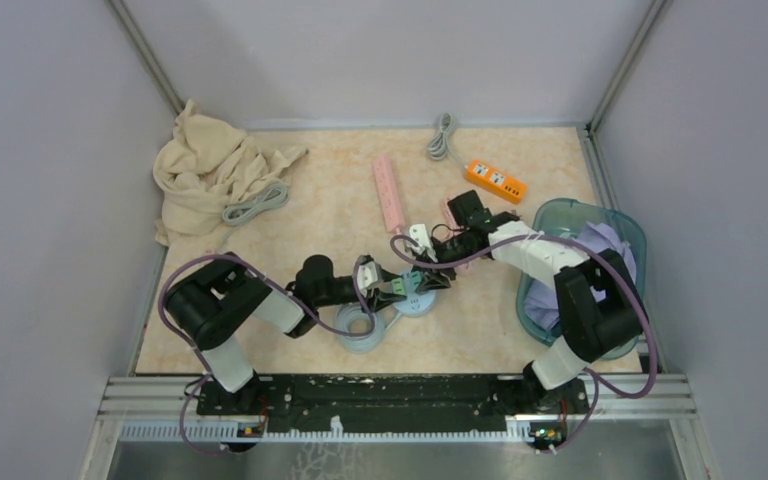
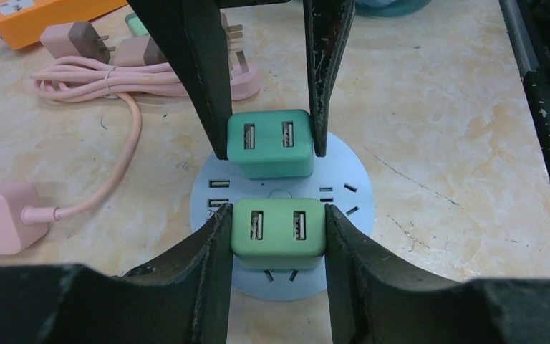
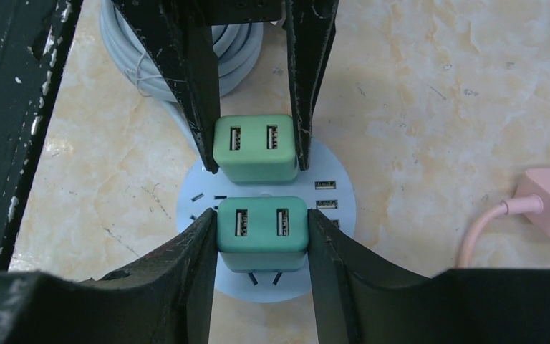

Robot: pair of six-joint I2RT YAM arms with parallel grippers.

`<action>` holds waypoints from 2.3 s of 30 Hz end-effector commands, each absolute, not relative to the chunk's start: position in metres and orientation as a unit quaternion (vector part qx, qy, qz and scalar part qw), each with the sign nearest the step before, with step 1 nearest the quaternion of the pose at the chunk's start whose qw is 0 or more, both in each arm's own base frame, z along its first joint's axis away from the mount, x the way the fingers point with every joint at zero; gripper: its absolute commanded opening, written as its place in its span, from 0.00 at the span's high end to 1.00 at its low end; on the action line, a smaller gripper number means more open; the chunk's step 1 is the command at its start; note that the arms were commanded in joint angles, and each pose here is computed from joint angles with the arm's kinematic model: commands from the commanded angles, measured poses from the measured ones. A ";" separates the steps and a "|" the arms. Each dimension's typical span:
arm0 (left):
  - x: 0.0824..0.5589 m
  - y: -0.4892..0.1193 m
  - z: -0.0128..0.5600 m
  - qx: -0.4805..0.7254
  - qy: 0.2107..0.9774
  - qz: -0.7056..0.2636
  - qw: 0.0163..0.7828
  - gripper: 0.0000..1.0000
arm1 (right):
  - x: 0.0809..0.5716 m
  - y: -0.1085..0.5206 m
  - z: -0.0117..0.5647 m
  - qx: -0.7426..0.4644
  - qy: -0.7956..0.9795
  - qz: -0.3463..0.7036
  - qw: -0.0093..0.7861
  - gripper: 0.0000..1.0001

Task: Pull the plug off the socket
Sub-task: Remove the plug from the socket.

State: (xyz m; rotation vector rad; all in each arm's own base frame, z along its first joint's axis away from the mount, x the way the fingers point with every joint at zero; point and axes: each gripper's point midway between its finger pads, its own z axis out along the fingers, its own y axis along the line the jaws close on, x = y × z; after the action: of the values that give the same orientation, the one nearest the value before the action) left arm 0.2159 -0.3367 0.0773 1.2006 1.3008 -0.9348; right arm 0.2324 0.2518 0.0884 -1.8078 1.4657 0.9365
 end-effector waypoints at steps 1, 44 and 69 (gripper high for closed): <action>0.203 -0.334 0.049 0.523 0.567 -0.397 0.498 1.00 | 0.251 0.262 0.139 -0.652 0.507 0.401 0.396 1.00; 0.207 -0.335 0.042 0.520 0.581 -0.398 0.484 1.00 | 0.254 0.246 0.153 -0.646 0.481 0.405 0.433 1.00; 0.206 -0.335 0.043 0.507 0.591 -0.412 0.473 1.00 | 0.315 0.209 0.165 -0.566 0.617 0.313 0.448 1.00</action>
State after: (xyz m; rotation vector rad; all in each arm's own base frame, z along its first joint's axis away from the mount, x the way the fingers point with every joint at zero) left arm 0.2212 -0.3424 0.0757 1.1986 1.3127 -0.9492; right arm 0.2721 0.2188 0.1331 -1.5100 1.4909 0.9677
